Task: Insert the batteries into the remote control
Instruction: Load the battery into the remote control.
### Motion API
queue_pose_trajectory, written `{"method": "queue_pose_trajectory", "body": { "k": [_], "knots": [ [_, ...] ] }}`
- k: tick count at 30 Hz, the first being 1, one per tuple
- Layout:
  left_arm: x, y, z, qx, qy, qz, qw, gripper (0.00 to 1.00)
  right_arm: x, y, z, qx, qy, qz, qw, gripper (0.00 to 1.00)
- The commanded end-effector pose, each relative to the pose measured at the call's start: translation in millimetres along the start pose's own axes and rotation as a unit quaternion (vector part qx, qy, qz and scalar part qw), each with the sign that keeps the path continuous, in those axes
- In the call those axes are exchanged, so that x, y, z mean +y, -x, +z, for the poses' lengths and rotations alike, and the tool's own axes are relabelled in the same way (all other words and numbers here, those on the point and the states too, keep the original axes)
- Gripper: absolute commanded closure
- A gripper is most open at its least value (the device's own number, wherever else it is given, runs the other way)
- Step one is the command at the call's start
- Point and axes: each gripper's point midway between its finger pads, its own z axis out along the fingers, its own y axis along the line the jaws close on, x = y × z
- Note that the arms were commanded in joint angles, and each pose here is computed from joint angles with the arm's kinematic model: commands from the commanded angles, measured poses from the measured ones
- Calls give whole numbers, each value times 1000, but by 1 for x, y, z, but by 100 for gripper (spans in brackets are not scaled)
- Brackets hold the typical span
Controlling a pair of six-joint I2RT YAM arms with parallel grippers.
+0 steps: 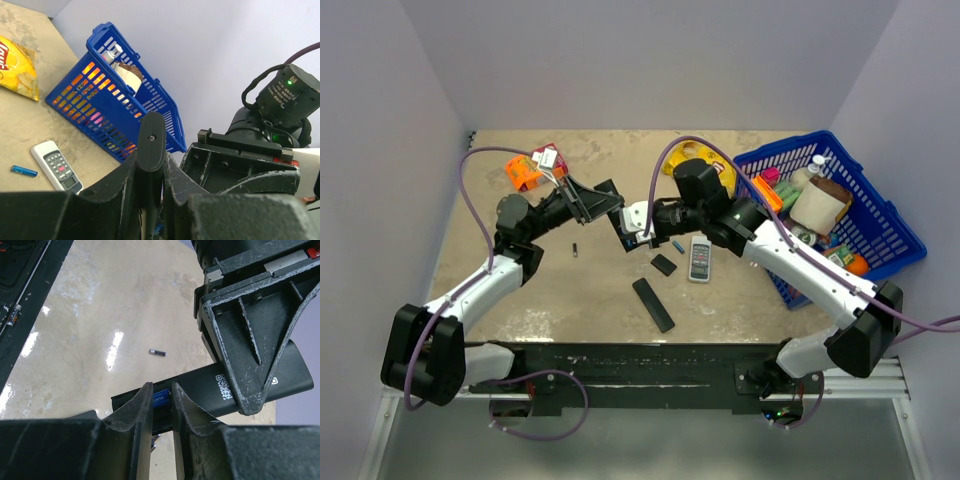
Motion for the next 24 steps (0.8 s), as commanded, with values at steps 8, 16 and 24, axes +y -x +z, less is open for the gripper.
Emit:
{"method": "queue_pose_trajectory", "body": {
  "k": [8,16,24],
  "knots": [
    [-93,54,2,-86,-119,106,983,100,66,-71,8,93,85,117,985,79],
    [-101,50,1,-76,-133,126,980,100,64,-93,9,132,66,124,981,87],
    [-112,42,2,-59,-155,135,977,100,59,-104,15,144,48,129,980,94]
  ]
}}
